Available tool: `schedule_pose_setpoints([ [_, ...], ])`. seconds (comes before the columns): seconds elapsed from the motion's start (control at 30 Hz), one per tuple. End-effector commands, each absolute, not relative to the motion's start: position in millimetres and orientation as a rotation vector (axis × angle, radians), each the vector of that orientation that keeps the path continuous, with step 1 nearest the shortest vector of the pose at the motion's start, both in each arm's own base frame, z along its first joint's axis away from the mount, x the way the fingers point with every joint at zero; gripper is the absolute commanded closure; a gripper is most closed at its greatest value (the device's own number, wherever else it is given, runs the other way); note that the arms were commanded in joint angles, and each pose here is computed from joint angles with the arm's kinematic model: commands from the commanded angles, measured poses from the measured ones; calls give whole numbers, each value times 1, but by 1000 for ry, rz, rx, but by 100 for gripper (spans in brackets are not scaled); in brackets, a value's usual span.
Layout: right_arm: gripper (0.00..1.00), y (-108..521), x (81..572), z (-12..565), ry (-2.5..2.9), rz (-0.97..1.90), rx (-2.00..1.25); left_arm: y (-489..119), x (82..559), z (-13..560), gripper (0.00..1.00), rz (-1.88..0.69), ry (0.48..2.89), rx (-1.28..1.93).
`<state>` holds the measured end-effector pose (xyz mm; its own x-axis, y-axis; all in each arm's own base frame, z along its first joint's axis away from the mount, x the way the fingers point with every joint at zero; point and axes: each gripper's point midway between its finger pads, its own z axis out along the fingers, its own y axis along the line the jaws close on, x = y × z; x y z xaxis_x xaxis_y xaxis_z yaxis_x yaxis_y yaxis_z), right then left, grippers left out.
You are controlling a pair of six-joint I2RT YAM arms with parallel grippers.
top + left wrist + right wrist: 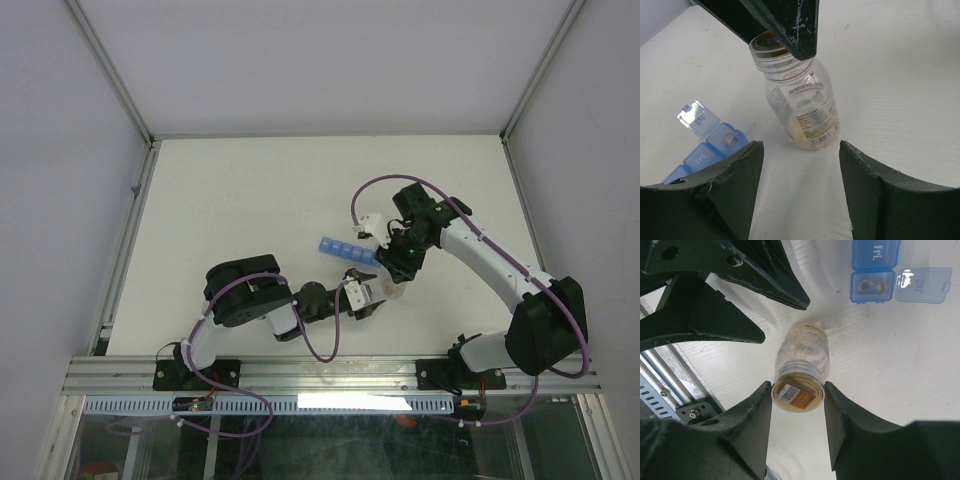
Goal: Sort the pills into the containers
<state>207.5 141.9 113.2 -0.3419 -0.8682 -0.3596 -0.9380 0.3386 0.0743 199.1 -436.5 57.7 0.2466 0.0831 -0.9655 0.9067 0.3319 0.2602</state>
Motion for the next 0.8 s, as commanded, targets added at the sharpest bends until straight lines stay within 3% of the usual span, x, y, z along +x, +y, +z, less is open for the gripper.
schedule_pose_setpoints([
  [0.0,62,148,216,133,2286,377,-1608,-443,194,114,38,-807,992,973],
  [0.27,62,150,212,123,2306,412,-1596,-442,192,116,36,-816,982,973],
  [0.57,61,152,211,121,2301,489,-1540,-447,186,121,9,-913,989,929],
  [0.77,62,154,210,118,2295,538,-1501,-450,195,117,9,-928,1039,862],
])
